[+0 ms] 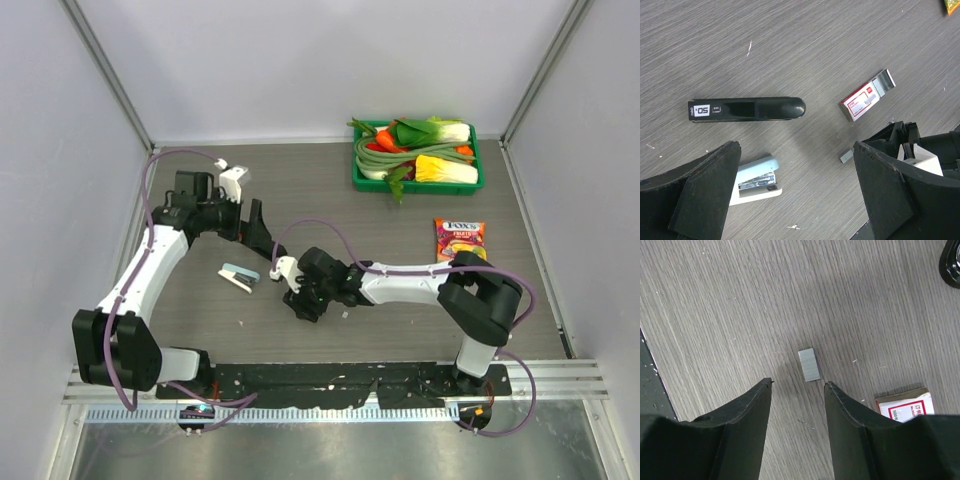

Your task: Unload the staples from the stapler

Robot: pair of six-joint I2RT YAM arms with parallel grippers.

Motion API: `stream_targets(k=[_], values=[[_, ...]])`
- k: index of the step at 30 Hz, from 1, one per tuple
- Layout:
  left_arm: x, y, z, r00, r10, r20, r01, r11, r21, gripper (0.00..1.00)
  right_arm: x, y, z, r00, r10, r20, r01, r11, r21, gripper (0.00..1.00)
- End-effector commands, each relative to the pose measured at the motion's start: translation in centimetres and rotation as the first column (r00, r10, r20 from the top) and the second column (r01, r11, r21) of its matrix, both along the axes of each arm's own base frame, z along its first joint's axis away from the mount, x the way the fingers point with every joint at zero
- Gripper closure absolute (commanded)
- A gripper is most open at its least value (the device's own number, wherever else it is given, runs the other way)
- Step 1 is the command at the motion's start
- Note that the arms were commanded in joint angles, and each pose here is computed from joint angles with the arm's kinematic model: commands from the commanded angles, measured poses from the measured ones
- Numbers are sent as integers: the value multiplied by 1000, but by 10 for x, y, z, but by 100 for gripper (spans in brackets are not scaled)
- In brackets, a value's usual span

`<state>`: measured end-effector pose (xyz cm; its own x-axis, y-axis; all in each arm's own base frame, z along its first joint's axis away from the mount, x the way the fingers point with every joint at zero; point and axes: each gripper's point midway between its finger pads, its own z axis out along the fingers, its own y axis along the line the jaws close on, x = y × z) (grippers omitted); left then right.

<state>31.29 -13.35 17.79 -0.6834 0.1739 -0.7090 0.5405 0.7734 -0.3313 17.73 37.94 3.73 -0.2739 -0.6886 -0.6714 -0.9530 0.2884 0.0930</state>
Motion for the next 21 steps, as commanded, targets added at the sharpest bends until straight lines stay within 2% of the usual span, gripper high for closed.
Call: stream_targets(k=[1, 8, 21], values=[[-2, 2, 8, 1000, 7, 10, -7, 999, -40, 0, 10, 16, 10, 996, 22, 85, -24, 999, 27, 49], [-2, 7, 8, 1000, 23, 0, -23, 998, -50, 0, 12, 19, 4, 994, 23, 107, -24, 1000, 11, 52], [-1, 12, 5, 999, 45, -19, -46, 997, -63, 0, 21, 24, 2, 990, -2, 142, -1, 1000, 22, 66]])
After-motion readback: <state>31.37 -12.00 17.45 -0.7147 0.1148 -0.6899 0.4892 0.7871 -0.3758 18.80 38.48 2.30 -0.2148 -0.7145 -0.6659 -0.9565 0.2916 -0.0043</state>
